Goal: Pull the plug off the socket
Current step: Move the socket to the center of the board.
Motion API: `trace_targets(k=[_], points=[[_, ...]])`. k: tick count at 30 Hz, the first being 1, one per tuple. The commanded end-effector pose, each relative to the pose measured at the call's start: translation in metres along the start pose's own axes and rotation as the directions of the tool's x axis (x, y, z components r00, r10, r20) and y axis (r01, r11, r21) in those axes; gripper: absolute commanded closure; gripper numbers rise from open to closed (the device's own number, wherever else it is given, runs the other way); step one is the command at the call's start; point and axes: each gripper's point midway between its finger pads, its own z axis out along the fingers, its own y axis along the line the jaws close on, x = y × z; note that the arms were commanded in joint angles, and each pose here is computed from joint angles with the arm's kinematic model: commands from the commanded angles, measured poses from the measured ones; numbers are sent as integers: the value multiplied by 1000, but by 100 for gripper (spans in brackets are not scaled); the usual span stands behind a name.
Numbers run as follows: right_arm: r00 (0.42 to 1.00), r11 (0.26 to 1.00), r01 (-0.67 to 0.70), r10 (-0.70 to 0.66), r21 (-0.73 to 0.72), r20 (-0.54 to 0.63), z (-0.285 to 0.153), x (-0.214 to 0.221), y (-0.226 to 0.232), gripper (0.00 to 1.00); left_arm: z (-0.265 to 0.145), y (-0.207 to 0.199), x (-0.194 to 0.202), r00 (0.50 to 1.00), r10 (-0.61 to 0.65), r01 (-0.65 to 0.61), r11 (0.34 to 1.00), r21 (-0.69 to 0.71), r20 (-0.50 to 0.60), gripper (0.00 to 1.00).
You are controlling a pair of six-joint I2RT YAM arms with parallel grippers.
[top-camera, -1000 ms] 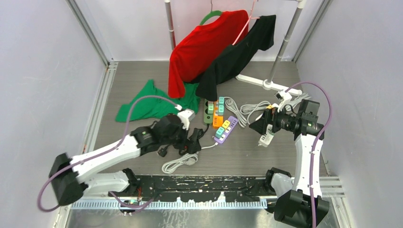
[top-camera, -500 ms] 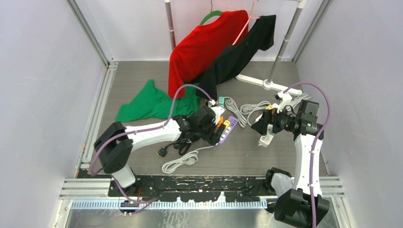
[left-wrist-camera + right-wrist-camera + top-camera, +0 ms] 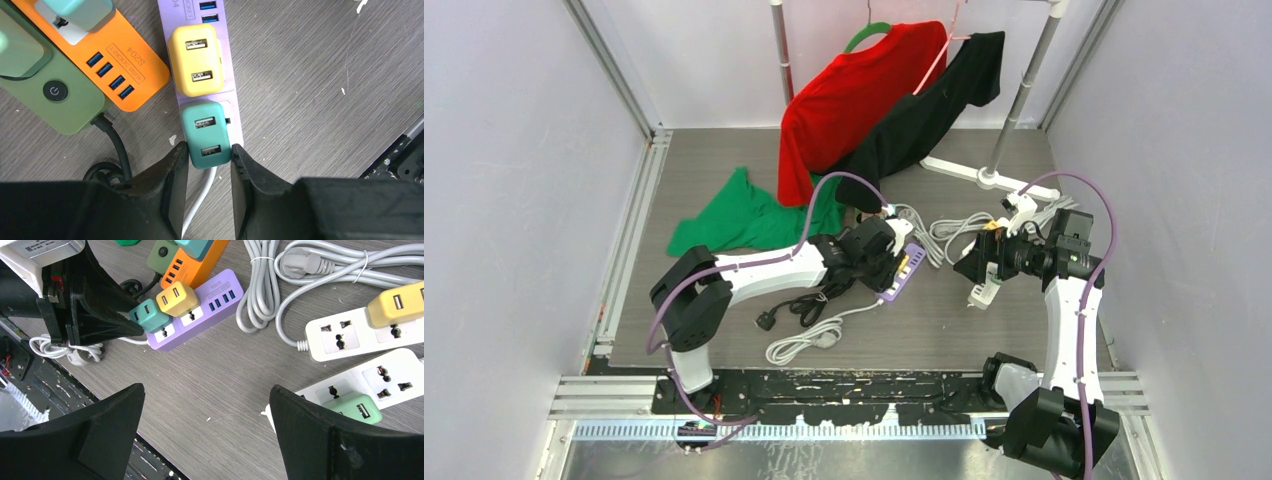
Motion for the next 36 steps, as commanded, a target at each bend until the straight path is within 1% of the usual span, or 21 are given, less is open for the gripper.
trace_targets(k=[1, 2, 3, 6, 7, 11, 14, 16, 18, 21, 23, 25, 26, 27, 29, 30, 34, 36], points=[[999, 999, 38, -38, 11, 25, -2, -8, -3, 0, 4, -10, -25, 998, -4, 2, 999, 36, 59, 68], [999, 999, 38, -39, 11, 26, -2, -8, -3, 0, 4, -11, -25, 998, 0, -2, 999, 39, 57, 69], [999, 999, 39, -40, 11, 26, -2, -8, -3, 0, 4, -11, -24, 998, 6, -8, 999, 41, 56, 74], [999, 999, 39, -39, 8, 26, -2, -8, -2, 0, 3, -11, -22, 998, 49, -51, 998, 49, 50, 96], [999, 999, 39, -39, 6, 28, -2, -9, -1, 0, 1, -12, -20, 996, 75, -78, 995, 57, 46, 100], [999, 999, 44, -43, -20, 29, -3, -9, 4, 0, -14, -15, -12, 977, 201, -207, 974, 90, 67, 100], [998, 996, 61, -59, -67, 36, -4, -8, 13, 0, -31, -21, 1, 947, 307, -319, 934, 158, 96, 100], [996, 990, 78, -74, -114, 42, -5, -7, 23, 0, -44, -31, 16, 912, 393, -409, 877, 254, 116, 100], [994, 981, 104, -97, -163, 49, -6, -5, 32, 0, -56, -44, 31, 876, 461, -480, 802, 355, 143, 100], [987, 957, 156, -144, -244, 67, -7, 0, 47, 0, -66, -58, 51, 846, 506, -521, 713, 470, 171, 100], [954, 900, 299, -277, -318, 113, -9, 10, 61, 0, -67, -64, 60, 841, 511, -520, 680, 517, 174, 100], [902, 812, 431, -399, -394, 166, -12, 26, 78, 0, -66, -66, 65, 843, 511, -513, 669, 538, 168, 100], [881, 772, 471, -436, -427, 184, -13, 35, 86, 0, -64, -65, 65, 843, 511, -513, 672, 534, 168, 100], [867, 743, 495, -459, -451, 195, -12, 41, 90, 0, -62, -64, 64, 843, 510, -515, 678, 524, 169, 97], [842, 695, 529, -500, -487, 201, -10, 48, 95, 0, -60, -60, 59, 853, 493, -508, 710, 488, 170, 79], [826, 667, 548, -525, -504, 202, -9, 51, 97, 0, -61, -58, 55, 857, 485, -506, 725, 466, 176, 73], [766, 570, 608, -604, -552, 220, -1, 57, 100, 0, -76, -56, 30, 863, 427, -503, 775, 382, 268, 45], [736, 527, 631, -637, -569, 227, 5, 59, 101, 3, -85, -55, 25, 863, 395, -493, 794, 356, 314, 34]])
